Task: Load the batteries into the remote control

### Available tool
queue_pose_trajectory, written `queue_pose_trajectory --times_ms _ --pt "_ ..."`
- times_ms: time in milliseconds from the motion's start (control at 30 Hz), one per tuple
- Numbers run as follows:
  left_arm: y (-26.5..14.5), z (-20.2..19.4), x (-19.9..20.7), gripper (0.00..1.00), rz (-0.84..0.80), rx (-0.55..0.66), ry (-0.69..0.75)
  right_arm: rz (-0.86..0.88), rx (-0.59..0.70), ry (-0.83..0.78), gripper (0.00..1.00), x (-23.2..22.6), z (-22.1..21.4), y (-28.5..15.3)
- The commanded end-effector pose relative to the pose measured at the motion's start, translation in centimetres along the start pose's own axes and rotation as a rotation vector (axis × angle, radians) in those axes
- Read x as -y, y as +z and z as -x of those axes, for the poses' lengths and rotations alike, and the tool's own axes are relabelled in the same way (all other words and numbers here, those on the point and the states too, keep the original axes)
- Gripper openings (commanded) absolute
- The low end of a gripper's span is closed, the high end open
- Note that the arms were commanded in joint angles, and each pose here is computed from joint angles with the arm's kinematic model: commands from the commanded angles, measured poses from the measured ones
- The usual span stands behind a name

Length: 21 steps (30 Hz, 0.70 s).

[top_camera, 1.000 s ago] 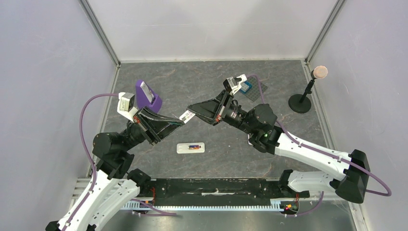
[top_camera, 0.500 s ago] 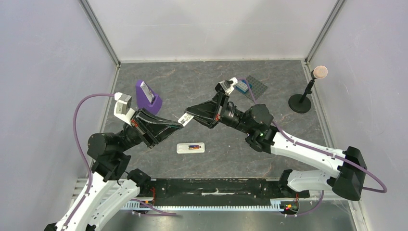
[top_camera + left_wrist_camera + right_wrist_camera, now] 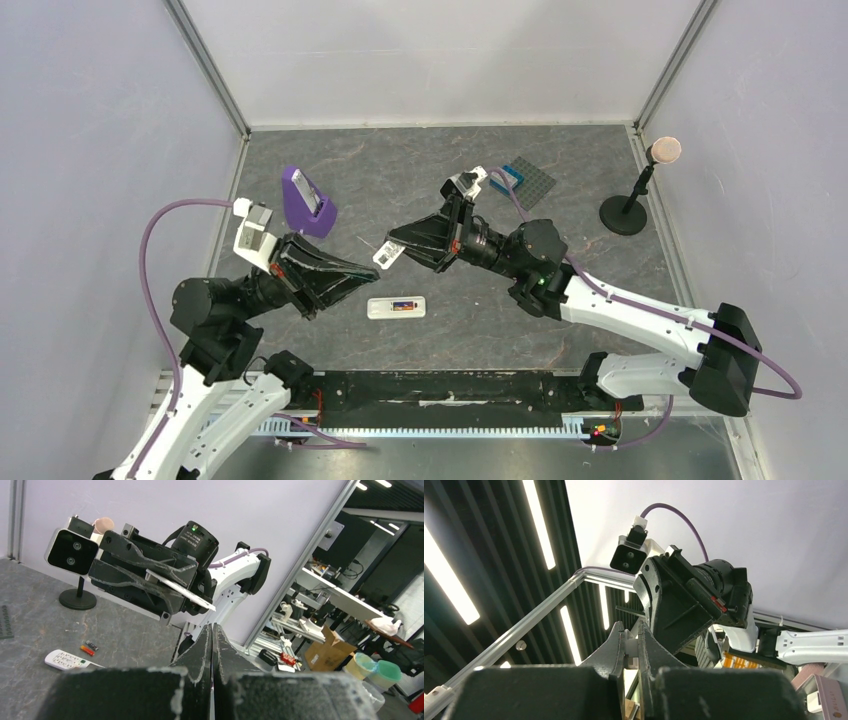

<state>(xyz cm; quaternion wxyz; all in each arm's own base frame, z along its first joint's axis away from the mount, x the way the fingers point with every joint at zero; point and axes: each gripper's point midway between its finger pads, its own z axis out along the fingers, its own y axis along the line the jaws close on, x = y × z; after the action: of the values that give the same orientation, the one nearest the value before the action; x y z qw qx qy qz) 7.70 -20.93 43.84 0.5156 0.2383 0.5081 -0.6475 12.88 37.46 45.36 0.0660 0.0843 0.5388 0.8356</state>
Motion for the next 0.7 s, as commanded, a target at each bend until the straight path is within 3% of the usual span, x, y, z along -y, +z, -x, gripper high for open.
queue_pose_trajectory --times_ms 0,133,233,367,433,567,667 --pt "-0.5 0.3 1.4 0.02 -0.034 -0.031 0.105 0.069 -0.035 0.010 0.00 -2.1 -0.8 -0.3" --pt "-0.6 0.3 1.3 0.02 -0.014 -0.038 0.107 0.067 -0.026 -0.007 0.00 -2.1 -0.7 -0.4" --pt "-0.6 0.5 0.6 0.09 0.036 -0.022 0.072 0.063 -0.011 -0.049 0.00 -2.0 -0.5 -0.3" --pt "-0.5 0.7 -0.3 0.33 0.091 -0.001 -0.001 0.043 0.036 -0.159 0.00 -1.8 0.2 -0.2" --pt "-0.5 0.5 -0.4 0.51 0.095 0.000 -0.030 0.033 0.074 -0.241 0.00 -1.9 0.7 -0.4" --pt "-0.9 0.4 -0.2 0.69 0.084 0.039 -0.070 0.012 0.162 -0.374 0.00 -2.3 2.0 -0.9" --pt "-1.3 0.8 -0.7 0.75 0.115 0.100 -0.098 -0.003 0.189 -0.439 0.00 -2.5 2.4 -1.1"
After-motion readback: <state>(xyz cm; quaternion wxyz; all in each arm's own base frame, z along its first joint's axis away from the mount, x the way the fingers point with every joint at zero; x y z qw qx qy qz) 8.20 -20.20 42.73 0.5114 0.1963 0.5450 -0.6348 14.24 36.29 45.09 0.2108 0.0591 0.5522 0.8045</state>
